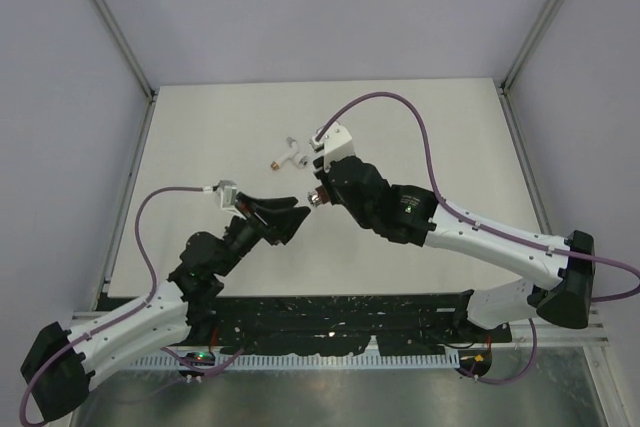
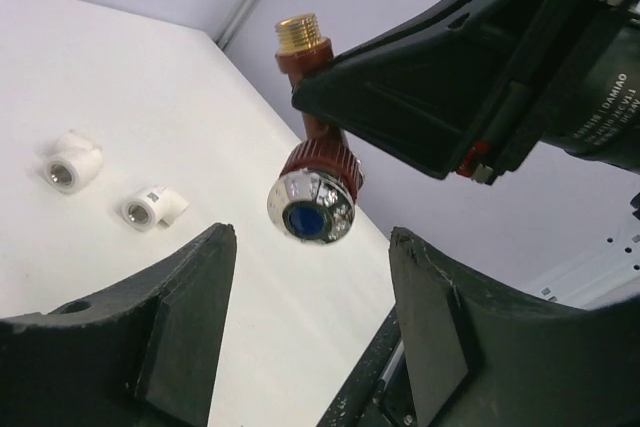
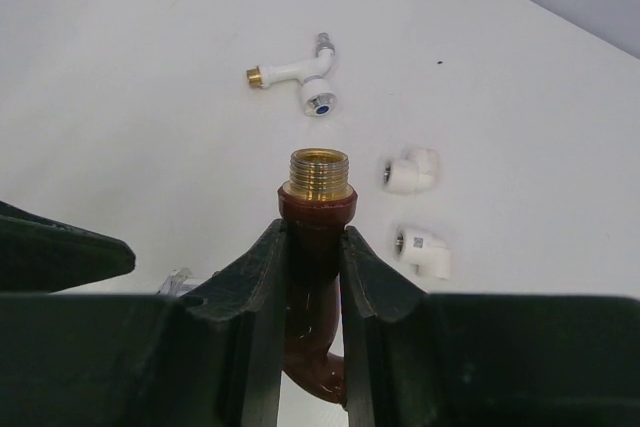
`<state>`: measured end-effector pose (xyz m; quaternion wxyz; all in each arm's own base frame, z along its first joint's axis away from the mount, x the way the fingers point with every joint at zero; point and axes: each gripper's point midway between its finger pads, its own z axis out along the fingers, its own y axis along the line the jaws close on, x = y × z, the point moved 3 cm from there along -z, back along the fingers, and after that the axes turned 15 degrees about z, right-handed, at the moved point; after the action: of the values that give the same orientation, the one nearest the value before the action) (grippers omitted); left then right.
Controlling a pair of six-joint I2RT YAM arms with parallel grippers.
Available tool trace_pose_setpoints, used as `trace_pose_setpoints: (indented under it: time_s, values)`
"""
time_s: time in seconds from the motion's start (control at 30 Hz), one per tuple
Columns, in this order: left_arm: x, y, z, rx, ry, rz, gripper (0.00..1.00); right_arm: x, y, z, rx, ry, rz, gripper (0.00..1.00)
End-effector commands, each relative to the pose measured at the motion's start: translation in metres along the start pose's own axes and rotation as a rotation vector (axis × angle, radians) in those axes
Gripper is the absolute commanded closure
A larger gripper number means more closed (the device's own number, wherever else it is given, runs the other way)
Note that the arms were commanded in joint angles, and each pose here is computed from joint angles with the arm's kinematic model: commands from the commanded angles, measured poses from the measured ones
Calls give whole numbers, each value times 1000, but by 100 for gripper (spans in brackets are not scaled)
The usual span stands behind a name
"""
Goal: Install the water faucets
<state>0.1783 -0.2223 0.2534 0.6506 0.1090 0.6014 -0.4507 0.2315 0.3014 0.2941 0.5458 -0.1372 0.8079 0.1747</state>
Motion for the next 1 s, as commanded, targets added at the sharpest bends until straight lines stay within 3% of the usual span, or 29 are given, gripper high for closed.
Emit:
trace_pose_setpoints:
  time_s: [0.0,0.2,0.5,0.63,0.97]
  values:
    - [-5,5,-4,-31,-16,19,30,-28,-12,-12,26,-98,58,95]
    - [-10,-1,6,-8,-14,28,18,-29,-7,-13,0,-94,61,95]
    - [-12,-15,47,56,15,27,19,-27,3,-13,-48,-82,64,95]
    - [-13,-20,56,78,23,22,32,-27,2,-13,-41,-86,67,95]
    - [-11,2,30,-33,-19,42,90,-21,-19,-11,34,-86,65,95]
